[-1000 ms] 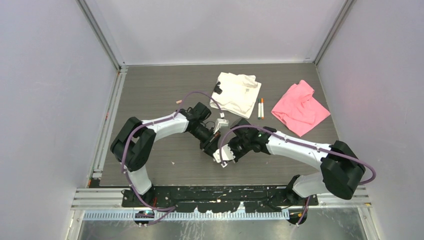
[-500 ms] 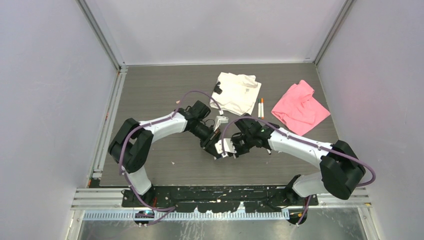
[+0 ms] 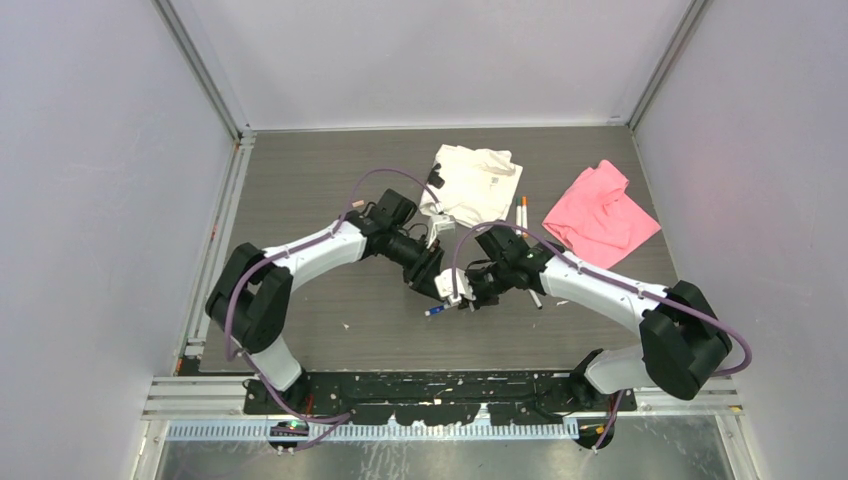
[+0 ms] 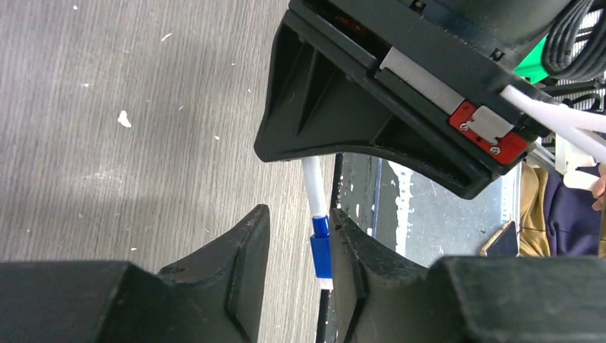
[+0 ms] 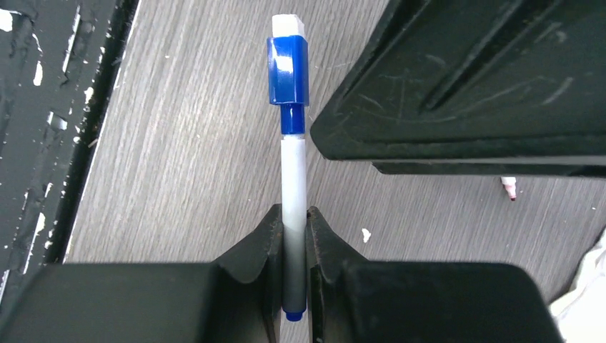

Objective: Insert the pens into the pen caps
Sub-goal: Insert the pen cap onto the pen, then press the pen cap onto the pen.

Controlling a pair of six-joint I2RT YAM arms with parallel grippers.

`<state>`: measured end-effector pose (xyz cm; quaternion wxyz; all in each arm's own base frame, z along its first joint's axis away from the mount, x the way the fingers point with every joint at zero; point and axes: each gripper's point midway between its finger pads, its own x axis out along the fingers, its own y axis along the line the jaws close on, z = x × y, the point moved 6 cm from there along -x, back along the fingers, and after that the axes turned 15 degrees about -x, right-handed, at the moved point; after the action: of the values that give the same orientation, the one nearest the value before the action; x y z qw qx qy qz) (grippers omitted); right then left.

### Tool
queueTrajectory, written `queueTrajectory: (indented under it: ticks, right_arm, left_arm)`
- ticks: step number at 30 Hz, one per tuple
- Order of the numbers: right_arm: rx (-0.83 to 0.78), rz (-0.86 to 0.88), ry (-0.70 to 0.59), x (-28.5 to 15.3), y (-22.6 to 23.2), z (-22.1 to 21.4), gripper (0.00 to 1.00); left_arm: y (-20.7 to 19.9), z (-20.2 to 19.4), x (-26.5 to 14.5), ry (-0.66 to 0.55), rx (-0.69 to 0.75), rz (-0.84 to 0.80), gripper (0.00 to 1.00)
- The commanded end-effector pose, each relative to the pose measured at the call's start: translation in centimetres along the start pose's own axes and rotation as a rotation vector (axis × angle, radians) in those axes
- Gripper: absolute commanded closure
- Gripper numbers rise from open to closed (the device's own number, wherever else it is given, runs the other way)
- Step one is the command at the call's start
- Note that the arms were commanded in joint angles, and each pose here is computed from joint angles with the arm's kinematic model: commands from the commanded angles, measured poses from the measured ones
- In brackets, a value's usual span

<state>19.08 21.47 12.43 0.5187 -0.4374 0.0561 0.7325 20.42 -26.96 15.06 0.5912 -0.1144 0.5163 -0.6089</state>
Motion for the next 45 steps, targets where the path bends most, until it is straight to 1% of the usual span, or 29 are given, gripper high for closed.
queueTrajectory:
  ticks: [1,3,5,8,10,12,15,17,18,19,20,21,22,27,29,34,35,42,45]
  right_arm:
    - [-0.028,-0.056,-0.086,-1.3,-1.6,1.9,0.99]
    - [-0.020,-0.056,-0.096,-1.5,-1.6,1.8,0.99]
    - [-0.014,-0.059,-0.108,-1.8,-1.6,1.9,0.99]
    - [0.002,-0.069,-0.133,-2.4,-1.7,2.0,0.99]
    - [0.032,-0.085,-0.149,-3.0,-1.9,2.1,0.99]
    - [0.066,-0.108,-0.170,-3.8,-2.1,2.4,0.99]
    - [0.147,-0.140,-0.219,-5.2,-2.7,3.1,0.99]
    - [0.212,-0.159,-0.258,-6.2,-3.2,3.7,0.99]
    - [0.271,-0.168,-0.285,-6.8,-3.5,4.2,0.99]
    - [0.318,-0.177,-0.309,-7.2,-3.7,4.5,0.99]
    - [0.347,-0.192,-0.339,-7.6,-4.2,4.8,0.99]
    - [0.427,-0.203,-0.375,-8.1,-4.6,5.1,0.99]
    - [0.470,-0.205,-0.415,-8.5,-4.8,5.5,0.99]
    - [0.625,-0.249,-0.543,-10.3,-6.4,6.7,0.99]
    - [0.666,-0.257,-0.577,-10.7,-6.8,6.8,0.99]
    - [0.735,-0.236,-0.628,-10.8,-7.0,7.2,0.99]
    - [0.722,-0.242,-0.635,-10.9,-7.2,7.2,0.99]
    - [0.739,-0.235,-0.638,-10.7,-7.3,7.1,0.99]
    - [0.749,-0.229,-0.648,-10.6,-7.4,7.1,0.99]
  left_arm:
    - [-1.6,2.3,-1.3,-0.090,0.086,-0.010,0.61]
    - [-1.8,2.6,-1.9,-0.123,0.091,0.001,0.59]
    - [-2.6,3.2,-2.8,-0.187,0.104,0.000,0.56]
    - [-5.0,4.5,-5.3,-0.372,0.187,-0.010,0.51]
    - [-6.7,4.9,-7.2,-0.519,0.267,0.016,0.44]
    - [-8.1,4.3,-8.9,-0.655,0.350,0.060,0.38]
    - [-10.1,3.7,-10.6,-0.846,0.488,0.044,0.23]
    - [-10.7,2.3,-11.5,-1.005,0.521,0.022,0.05]
    - [-11.2,2.1,-12.0,-1.076,0.535,0.011,0.00]
    - [-11.6,1.8,-12.5,-1.121,0.544,0.000,0.00]
    - [-12.0,1.7,-12.7,-1.142,0.544,-0.014,0.00]
    - [-12.1,1.7,-12.8,-1.155,0.530,-0.023,0.00]
    - [-12.3,1.8,-13.0,-1.174,0.495,-0.042,0.00]
    - [-12.3,2.4,-13.8,-1.330,0.397,-0.137,0.01]
    - [-12.2,2.8,-13.8,-1.357,0.365,-0.184,0.04]
    - [-11.6,4.4,-13.1,-1.374,0.328,-0.249,0.14]
    - [-11.5,4.8,-12.8,-1.369,0.321,-0.256,0.15]
    - [-11.4,6.5,-10.8,-1.337,0.300,-0.268,0.19]
    - [-11.5,6.7,-10.2,-1.325,0.305,-0.268,0.23]
